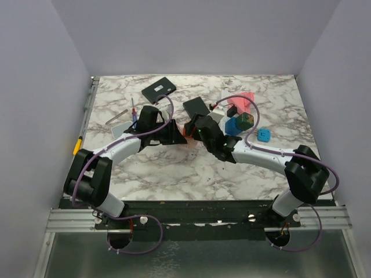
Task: Pull the plug off the socket
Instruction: Remove the plug from the socket.
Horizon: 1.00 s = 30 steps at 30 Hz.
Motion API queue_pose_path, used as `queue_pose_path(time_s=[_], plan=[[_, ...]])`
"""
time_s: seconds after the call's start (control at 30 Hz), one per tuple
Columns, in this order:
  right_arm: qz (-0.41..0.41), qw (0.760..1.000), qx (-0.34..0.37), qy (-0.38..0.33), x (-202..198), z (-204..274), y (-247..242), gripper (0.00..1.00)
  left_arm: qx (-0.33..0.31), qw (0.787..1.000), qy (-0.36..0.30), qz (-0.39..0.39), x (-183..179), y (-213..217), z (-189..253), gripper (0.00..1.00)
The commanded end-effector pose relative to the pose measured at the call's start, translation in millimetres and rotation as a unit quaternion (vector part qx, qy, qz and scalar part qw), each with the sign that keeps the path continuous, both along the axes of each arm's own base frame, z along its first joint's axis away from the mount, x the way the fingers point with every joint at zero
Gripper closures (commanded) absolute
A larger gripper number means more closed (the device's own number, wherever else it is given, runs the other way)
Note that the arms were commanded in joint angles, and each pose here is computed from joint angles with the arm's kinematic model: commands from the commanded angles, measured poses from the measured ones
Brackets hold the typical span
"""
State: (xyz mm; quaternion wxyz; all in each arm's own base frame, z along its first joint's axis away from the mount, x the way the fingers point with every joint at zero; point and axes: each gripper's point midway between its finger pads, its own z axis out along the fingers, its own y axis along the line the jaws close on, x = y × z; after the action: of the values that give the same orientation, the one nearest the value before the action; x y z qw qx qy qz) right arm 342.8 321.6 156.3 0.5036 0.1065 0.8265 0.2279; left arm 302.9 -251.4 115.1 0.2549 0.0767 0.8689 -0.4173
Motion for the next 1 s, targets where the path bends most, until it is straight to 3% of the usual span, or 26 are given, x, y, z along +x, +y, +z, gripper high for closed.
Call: queue_pose_path(time_s=[0.0,0.5,0.77,0.97], plan=[[0.053,0.998,-0.012,0.009,-11,10,22,1.0,0.031,0.993,-0.111,0.001,24,3,29,1.0],[0.077,0.995,0.037,0.045,-18,-4,14,1.0,0.053,0.992,-0.114,-0.003,23,9,26,1.0],[0.106,0.988,0.103,0.048,-34,-7,36,1.0,0.051,0.994,-0.1,-0.001,23,7,21,1.0],[0.099,0.99,0.094,0.042,-45,-15,42,1.0,0.051,0.994,-0.095,-0.001,23,7,19,1.0]])
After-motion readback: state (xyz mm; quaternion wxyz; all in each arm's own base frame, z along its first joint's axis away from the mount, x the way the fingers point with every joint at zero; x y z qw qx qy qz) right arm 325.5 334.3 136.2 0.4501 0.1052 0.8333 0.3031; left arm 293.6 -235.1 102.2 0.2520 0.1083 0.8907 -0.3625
